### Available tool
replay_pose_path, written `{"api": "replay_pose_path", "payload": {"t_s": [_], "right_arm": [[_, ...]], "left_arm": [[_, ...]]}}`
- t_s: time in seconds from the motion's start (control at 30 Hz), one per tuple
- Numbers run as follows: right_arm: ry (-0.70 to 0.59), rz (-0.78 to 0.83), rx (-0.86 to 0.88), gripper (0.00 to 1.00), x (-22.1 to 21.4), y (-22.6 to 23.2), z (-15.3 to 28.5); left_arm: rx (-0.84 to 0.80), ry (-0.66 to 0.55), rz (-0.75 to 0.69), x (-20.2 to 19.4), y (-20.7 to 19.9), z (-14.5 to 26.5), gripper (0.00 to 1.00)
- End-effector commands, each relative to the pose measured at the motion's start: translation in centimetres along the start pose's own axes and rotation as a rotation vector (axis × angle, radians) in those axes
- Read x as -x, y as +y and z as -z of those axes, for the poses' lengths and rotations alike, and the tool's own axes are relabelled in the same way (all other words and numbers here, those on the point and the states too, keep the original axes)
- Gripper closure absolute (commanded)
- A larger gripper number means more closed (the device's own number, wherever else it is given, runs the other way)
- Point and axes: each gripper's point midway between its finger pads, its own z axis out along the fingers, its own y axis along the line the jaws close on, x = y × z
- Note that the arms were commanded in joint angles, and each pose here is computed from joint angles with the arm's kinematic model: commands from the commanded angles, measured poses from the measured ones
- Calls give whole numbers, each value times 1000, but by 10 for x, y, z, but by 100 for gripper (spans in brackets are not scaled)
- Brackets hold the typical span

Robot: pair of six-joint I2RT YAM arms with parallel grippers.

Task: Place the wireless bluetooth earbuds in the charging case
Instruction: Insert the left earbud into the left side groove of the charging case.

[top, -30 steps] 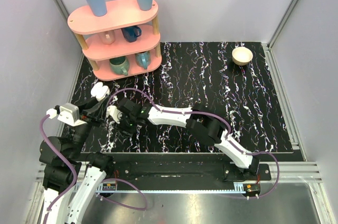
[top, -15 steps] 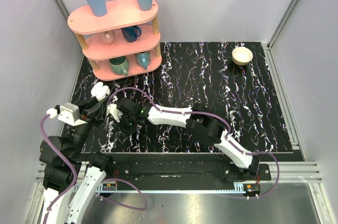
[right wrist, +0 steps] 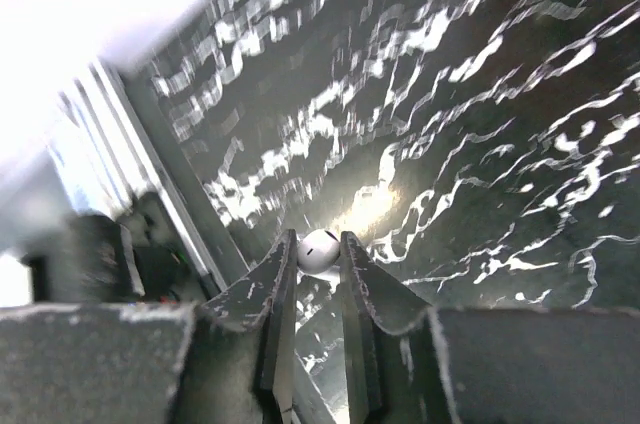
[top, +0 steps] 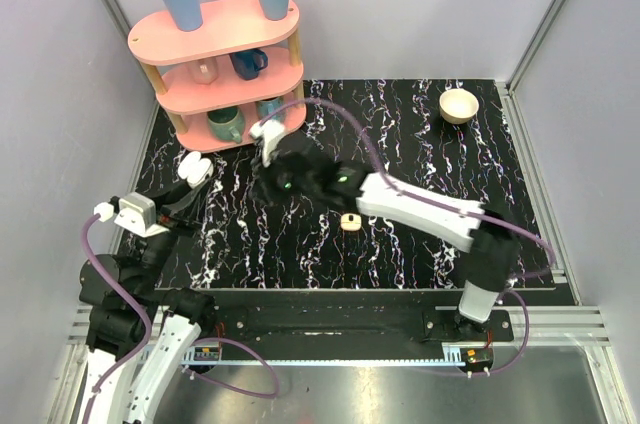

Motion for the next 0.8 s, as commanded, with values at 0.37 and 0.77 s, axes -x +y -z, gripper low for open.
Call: {"api": "replay_pose_path", "payload": {"t_s": [0.37,0.77], "right_arm": [[-683,-568,198,81,178,15,201],[-875,-791,518,83,221,42,236]], "left_arm": [[-137,-268,-106,13,-17,-27,100],[-178,-414,-95,12,-23,-36,100]]}}
